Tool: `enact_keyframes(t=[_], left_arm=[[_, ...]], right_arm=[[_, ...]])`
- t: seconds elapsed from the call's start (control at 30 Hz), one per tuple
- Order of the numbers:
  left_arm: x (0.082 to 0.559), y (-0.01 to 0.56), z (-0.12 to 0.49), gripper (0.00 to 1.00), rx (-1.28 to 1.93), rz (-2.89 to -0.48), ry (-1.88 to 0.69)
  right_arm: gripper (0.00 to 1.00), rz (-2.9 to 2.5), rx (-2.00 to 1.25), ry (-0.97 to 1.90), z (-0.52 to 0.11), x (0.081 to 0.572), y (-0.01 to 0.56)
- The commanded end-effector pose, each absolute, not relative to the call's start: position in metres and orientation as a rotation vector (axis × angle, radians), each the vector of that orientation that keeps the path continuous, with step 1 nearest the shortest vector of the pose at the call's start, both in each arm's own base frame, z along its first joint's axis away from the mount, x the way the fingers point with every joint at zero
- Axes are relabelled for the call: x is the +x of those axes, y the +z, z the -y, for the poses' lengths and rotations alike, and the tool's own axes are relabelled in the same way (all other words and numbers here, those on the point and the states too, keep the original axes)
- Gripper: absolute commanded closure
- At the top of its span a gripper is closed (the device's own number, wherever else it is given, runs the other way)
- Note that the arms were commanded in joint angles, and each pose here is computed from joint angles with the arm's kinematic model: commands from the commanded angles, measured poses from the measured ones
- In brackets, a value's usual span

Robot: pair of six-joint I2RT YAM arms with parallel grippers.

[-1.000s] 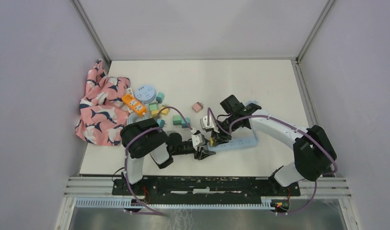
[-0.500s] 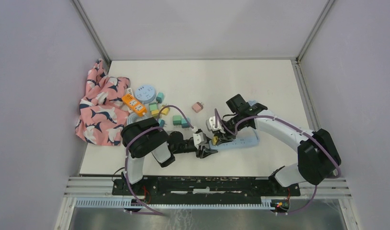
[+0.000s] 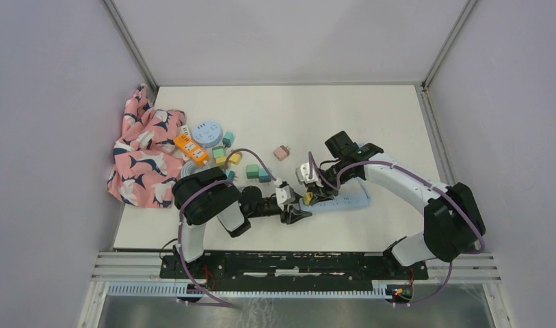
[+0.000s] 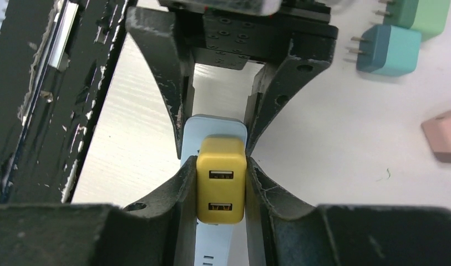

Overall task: Pull the plug off the socket
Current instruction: Remove the plug from the socket.

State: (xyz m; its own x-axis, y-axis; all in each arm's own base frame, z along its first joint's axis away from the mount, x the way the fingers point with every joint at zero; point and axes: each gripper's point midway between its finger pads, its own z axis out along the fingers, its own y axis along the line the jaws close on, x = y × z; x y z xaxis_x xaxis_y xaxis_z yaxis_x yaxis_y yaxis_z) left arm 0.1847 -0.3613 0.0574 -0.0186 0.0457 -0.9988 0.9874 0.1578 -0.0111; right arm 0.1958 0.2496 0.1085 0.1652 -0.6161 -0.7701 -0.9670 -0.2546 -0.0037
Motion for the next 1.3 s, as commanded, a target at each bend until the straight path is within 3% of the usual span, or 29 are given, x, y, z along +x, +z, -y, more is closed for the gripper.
enact_keyframes(t=[0.0, 0.2, 0.4, 0.63, 0.8, 1.0, 1.13, 1.27], left_arm=[[0.190, 0.081, 0.360, 0.97, 1.056, -1.235, -1.082], [0.191, 0.081, 0.360, 0.97, 1.055, -1.240, -1.080], [0.191, 0.080, 0.360, 0.97, 1.056, -1.239, -1.079], [0.190, 0.080, 0.361, 0.97, 1.061, -1.240, -1.091], [0.191, 0.079, 0.360, 0.97, 1.058, -1.248, -1.089], [0.191, 0.079, 0.361, 0.97, 1.058, -1.249, -1.090], [0.191, 0.080, 0.361, 0.97, 1.058, -1.247, -1.092], [0.191, 0.079, 0.361, 0.97, 1.059, -1.253, -1.100]], right_arm=[[1.00, -1.298, -2.067, 1.132, -0.241, 0.138, 0.116], [1.00, -1.541, -1.853, 1.058, -0.289, 0.175, 0.130], [1.00, -1.519, -1.996, 0.806, -0.231, 0.201, 0.110], [1.00, -1.255, -2.082, 1.033, -0.243, 0.146, 0.111], [1.00, -1.467, -1.902, 1.039, -0.278, 0.173, 0.127], [1.00, -1.594, -1.776, 0.972, -0.242, 0.209, 0.125], [1.00, -1.466, -1.896, 0.960, -0.228, 0.189, 0.115], [1.00, -1.396, -1.965, 1.029, -0.256, 0.161, 0.115]])
